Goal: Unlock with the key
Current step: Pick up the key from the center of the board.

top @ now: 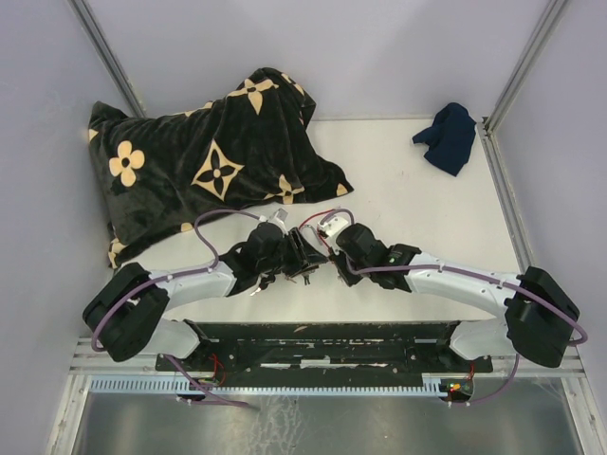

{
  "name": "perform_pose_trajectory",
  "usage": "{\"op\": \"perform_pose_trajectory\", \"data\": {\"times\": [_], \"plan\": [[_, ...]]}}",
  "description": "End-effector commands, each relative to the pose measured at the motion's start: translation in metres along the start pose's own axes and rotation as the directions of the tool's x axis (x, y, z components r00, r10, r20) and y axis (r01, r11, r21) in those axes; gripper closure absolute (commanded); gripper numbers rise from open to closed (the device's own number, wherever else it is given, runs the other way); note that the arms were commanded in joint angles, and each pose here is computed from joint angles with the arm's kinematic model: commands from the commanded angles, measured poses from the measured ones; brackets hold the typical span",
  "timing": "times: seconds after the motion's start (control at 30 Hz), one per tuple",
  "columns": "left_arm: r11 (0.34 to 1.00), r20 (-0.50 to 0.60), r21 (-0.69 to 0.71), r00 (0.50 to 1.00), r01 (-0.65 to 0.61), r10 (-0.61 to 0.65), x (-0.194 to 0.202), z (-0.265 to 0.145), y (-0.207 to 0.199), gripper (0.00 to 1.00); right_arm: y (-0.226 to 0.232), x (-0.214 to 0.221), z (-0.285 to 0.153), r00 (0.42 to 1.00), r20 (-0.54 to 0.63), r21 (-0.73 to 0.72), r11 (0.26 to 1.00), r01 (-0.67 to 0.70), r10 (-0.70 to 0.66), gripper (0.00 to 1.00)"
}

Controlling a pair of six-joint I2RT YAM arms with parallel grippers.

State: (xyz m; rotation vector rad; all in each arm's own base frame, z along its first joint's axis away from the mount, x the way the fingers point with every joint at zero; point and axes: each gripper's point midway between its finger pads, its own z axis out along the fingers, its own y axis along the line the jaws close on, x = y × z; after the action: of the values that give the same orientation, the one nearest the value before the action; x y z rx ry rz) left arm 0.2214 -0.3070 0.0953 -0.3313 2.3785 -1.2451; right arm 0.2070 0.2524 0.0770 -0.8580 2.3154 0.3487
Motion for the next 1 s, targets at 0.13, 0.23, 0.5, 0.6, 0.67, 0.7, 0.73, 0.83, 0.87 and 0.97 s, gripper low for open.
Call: {"op": "perform_pose_trajectory", "data": {"times": [0.13,0.23,0.5,0.6,0.67,0.7,0.73,0.83,0.87,0.97], "plan": [[0.996,-0.027,0.074,0.999,0.04,-0.038,0.002,0.015,-0.036,0.52,0.008,-0.025,0.0,0.995,0.088,0.039,0.998,0.045,-0.048,0.98],[0.997,-0.033,0.063,0.999,0.036,-0.034,0.006,0.02,-0.035,0.54,0.011,-0.025,0.002,0.995,0.082,0.042,0.998,0.056,-0.06,0.98],[0.999,-0.045,0.026,0.998,0.038,-0.036,0.013,0.028,-0.028,0.61,0.017,-0.026,0.006,0.994,0.079,0.052,0.996,0.075,-0.079,0.98],[0.999,-0.049,0.013,0.998,0.035,-0.034,0.015,0.029,-0.026,0.63,0.018,-0.027,0.006,0.993,0.083,0.055,0.996,0.075,-0.079,0.98],[0.999,-0.051,0.005,0.998,0.033,-0.033,0.016,0.03,-0.024,0.66,0.019,-0.028,0.007,0.993,0.085,0.055,0.996,0.075,-0.079,0.98],[0.999,-0.052,0.002,0.998,0.032,-0.032,0.017,0.031,-0.024,0.67,0.02,-0.028,0.007,0.993,0.086,0.057,0.996,0.075,-0.08,0.98],[1.0,-0.053,-0.004,0.998,0.031,-0.031,0.018,0.031,-0.023,0.68,0.02,-0.028,0.007,0.993,0.086,0.057,0.995,0.076,-0.081,0.98],[0.999,-0.055,-0.014,0.998,0.031,-0.032,0.019,0.032,-0.021,0.76,0.022,-0.029,0.006,0.992,0.089,0.058,0.995,0.079,-0.084,0.98],[0.999,-0.054,-0.016,0.998,0.03,-0.03,0.019,0.033,-0.021,0.8,0.022,-0.03,0.006,0.992,0.09,0.06,0.995,0.079,-0.085,0.98],[1.0,-0.038,-0.012,0.999,0.017,-0.018,0.016,0.031,-0.022,0.93,0.023,-0.03,0.006,0.992,0.091,0.055,0.995,0.079,-0.083,0.98]]}}
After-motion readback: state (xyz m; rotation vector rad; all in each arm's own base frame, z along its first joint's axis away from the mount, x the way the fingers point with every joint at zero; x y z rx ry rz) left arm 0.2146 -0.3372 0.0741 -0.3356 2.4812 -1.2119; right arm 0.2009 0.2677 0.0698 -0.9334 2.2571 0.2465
